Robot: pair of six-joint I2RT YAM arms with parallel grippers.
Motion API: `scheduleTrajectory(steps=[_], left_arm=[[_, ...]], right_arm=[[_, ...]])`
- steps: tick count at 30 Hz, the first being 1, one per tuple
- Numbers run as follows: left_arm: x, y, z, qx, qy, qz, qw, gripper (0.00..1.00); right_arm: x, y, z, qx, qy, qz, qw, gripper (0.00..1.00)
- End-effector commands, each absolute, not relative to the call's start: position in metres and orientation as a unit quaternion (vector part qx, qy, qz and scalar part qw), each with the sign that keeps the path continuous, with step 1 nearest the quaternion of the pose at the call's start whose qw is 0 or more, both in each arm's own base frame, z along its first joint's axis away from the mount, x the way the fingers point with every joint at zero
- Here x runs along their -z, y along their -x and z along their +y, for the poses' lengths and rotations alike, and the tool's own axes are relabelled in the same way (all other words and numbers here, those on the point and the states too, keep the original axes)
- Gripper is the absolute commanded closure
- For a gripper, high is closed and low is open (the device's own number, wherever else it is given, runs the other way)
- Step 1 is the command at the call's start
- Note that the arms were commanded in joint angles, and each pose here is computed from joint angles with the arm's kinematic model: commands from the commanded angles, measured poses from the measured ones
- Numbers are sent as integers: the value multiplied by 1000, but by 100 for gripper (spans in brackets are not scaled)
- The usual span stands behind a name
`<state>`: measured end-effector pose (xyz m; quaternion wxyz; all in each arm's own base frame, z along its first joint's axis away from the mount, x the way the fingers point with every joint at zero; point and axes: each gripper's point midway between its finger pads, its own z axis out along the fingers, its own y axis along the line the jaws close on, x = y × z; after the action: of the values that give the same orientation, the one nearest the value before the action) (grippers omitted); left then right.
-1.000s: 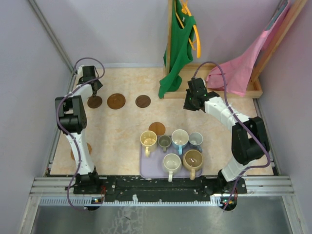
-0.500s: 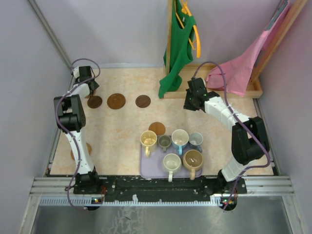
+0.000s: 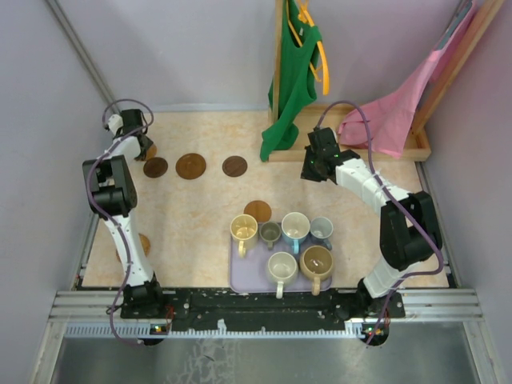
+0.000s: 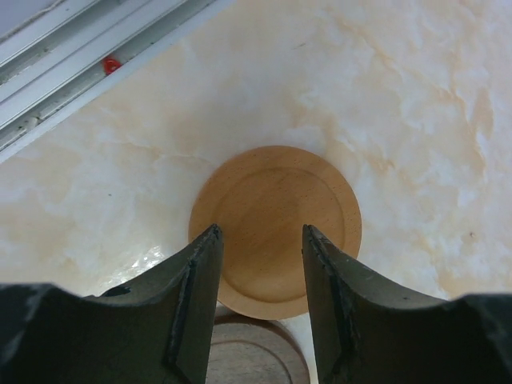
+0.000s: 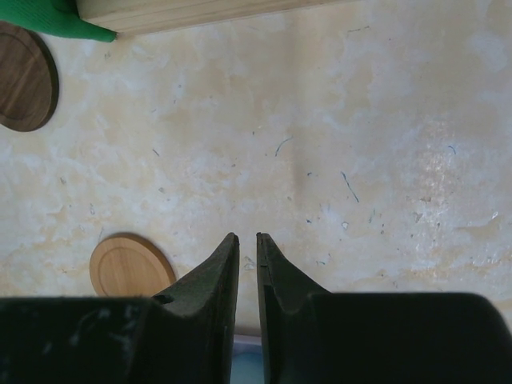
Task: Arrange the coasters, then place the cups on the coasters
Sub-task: Move the coaster to the center of the board.
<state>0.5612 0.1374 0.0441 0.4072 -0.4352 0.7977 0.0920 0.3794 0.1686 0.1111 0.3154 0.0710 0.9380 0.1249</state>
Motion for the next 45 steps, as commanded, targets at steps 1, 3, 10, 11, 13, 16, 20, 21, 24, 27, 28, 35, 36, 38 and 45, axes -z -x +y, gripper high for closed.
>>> scheduleTrajectory(steps=[1,3,10,11,13,16,20,21,24,27,28,35,36,38,45], left_arm=[[-29,-525,152,-139,464,801,353,48],[-28,-518,156,-146,468,801,345,48],[-30,-491,160,-153,480,799,328,48],[-30,-487,159,-156,482,799,324,47],[-32,-477,162,-169,490,794,319,46],[-30,-461,161,-171,493,794,310,46],[-30,-445,158,-168,497,798,297,46],[-33,-442,157,-166,498,797,298,46],[-36,-431,153,-164,500,798,295,46],[-38,-420,149,-162,500,801,289,46],[-38,-417,147,-158,500,802,285,46],[-33,-392,133,-143,493,817,263,46],[-32,-388,130,-140,491,820,259,46],[-30,-384,124,-126,488,827,251,46],[-24,-369,108,-106,465,849,227,47]], right_arm=[[-128,-394,180,-142,-61,927,340,84],[-129,-394,181,-146,-61,926,342,84],[-136,-395,185,-160,-62,922,348,84],[-137,-395,185,-162,-62,921,348,84],[-139,-394,187,-167,-62,920,350,84],[-140,-392,189,-173,-62,917,353,84],[-141,-389,190,-178,-63,916,353,84],[-143,-388,190,-180,-63,915,355,84],[-144,-386,190,-183,-64,914,356,84],[-146,-384,190,-188,-64,912,360,84],[-146,-383,190,-188,-65,912,360,84],[-148,-378,191,-199,-67,908,362,84],[-148,-377,191,-199,-67,908,363,84],[-150,-376,191,-202,-68,907,364,84],[-152,-373,193,-207,-66,905,365,84]])
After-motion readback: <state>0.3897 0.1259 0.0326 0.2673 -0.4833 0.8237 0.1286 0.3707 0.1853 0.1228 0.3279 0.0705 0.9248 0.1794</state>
